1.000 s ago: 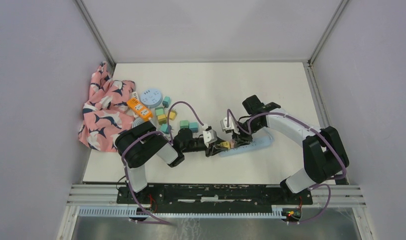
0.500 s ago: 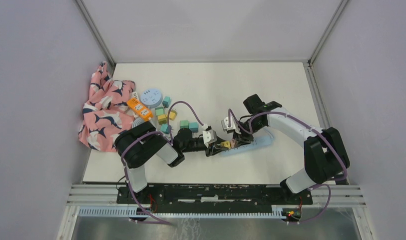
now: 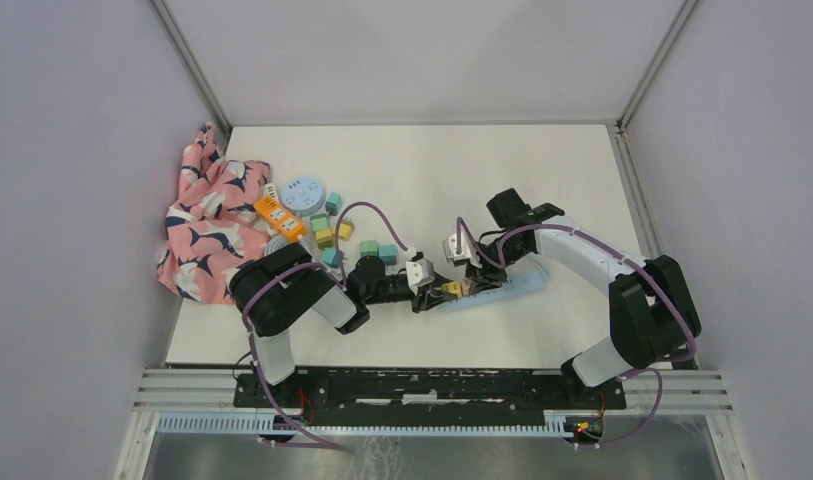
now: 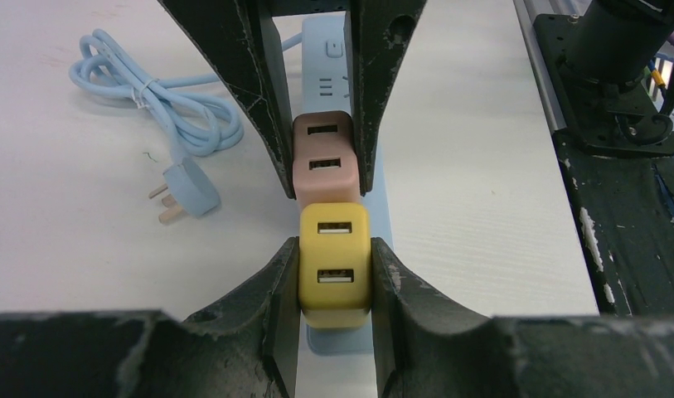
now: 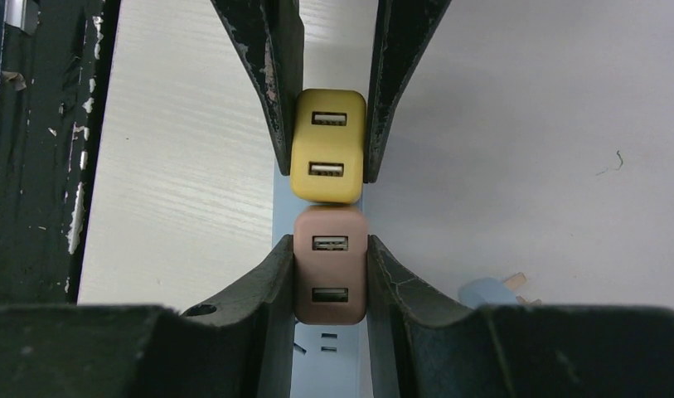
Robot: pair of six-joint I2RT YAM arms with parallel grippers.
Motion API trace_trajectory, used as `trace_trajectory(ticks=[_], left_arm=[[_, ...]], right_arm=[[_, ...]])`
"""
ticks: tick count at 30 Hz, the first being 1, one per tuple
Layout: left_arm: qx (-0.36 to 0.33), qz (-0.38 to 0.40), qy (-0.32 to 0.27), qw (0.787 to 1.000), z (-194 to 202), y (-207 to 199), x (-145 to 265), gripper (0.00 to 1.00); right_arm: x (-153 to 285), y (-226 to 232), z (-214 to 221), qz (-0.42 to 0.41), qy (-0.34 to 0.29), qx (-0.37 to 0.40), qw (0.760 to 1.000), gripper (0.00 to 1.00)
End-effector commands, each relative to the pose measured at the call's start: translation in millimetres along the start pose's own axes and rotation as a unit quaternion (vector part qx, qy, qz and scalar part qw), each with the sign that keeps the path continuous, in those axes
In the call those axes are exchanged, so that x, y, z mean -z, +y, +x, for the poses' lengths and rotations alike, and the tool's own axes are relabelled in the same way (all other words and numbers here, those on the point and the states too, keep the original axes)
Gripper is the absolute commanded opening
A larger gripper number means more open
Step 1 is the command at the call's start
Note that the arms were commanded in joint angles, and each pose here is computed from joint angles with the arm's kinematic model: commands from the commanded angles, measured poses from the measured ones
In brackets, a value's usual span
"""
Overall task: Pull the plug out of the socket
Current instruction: Remove the plug from the socket.
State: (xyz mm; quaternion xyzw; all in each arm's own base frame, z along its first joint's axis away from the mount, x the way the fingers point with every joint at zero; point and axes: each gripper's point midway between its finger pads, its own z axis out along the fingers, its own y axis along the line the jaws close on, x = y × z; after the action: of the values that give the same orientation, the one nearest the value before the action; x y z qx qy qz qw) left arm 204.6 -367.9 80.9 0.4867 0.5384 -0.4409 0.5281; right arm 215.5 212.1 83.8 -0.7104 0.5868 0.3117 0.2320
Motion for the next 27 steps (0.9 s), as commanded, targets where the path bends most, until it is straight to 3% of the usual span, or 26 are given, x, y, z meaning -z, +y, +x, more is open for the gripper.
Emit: trace_trajectory(ticks=[1,4,9,12,17,22,27], left_arm=[[0.012,-0.005,0.046,0.999,26,0,5,0.03],[0.012,-0.007,0.046,0.999,26,1,6,0.03],[0.011,-0.006,0.046,0.999,26,0,6,0.03],[0.011,-0.005,0.046,0.999,26,0,6,0.03],[0.011,-0.003,0.046,0.999,26,0,6,0.03],[0.013,-0.003,0.049,0.999,28,0,5,0.03],[0.017,0.003,0.055,0.998,30,0,2,0.03]], right_arm=[[-6,8,-60,-0.006,-0.079,0.041,0.996,0.0],[-5,-3,-67,0.009,-0.078,0.023,0.997,0.0],[18,-13,-31,0.032,-0.036,0.036,0.998,0.0],[19,7,-25,0.002,-0.052,0.072,0.996,0.0],[-5,39,-51,-0.061,-0.068,0.122,0.988,0.0],[0,14,-79,-0.025,-0.098,0.041,0.994,0.0],[22,-4,-48,0.011,-0.061,0.03,0.998,0.0]])
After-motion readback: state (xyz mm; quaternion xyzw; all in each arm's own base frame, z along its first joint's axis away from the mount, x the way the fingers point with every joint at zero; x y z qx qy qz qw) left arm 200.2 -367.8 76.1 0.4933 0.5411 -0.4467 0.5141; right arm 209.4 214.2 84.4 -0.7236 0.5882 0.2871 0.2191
